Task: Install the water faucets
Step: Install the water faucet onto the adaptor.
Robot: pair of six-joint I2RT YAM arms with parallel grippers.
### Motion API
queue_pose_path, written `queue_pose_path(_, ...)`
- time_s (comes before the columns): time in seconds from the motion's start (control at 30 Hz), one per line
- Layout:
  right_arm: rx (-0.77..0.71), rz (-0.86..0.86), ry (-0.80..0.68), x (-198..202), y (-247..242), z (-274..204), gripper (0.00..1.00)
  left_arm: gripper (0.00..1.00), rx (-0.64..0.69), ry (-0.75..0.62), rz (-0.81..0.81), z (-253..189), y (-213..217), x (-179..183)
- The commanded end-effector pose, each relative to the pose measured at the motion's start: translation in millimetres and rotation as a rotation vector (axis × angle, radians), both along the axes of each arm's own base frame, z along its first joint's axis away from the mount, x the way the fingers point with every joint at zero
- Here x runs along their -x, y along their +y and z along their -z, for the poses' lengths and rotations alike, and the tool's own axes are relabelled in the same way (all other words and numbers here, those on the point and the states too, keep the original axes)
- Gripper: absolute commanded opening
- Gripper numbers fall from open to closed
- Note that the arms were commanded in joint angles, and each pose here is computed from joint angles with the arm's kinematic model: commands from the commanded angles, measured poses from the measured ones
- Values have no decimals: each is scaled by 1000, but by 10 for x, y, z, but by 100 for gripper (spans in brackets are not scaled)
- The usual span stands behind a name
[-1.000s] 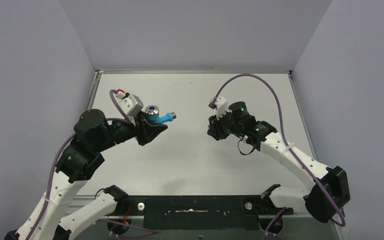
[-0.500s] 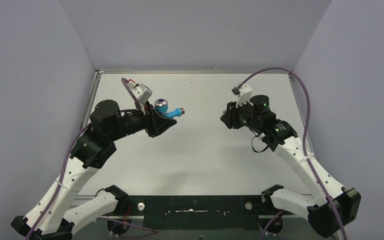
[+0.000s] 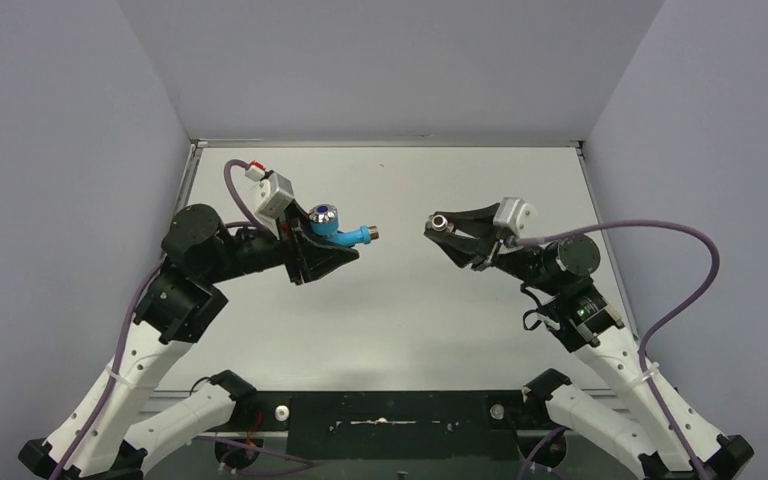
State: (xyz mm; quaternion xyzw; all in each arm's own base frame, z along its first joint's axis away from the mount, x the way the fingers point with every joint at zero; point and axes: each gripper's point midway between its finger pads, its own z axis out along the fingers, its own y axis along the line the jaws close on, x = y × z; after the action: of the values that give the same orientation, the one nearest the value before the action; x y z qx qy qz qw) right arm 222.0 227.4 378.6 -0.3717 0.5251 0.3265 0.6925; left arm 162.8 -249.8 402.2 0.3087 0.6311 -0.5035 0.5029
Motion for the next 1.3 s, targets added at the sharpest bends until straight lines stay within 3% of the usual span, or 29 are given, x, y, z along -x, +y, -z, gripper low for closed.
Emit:
queue_pose_path(0.0, -31, -198, -444, 546, 178, -662, 0, 0, 110, -178, 133, -440, 16, 322)
queue_pose_path(0.23, -28, -334, -621, 961, 314, -875, 0, 0, 131, -233, 216, -500, 27, 503)
queue_pose_path(0.8, 88, -380, -654, 1056, 548, -1031, 0, 0, 131, -257, 292, -501, -23, 563)
queue_pose_path(1.27, 78, -373, -679, 1173, 647, -1089, 0, 0, 137, -255, 305, -492, -19, 594)
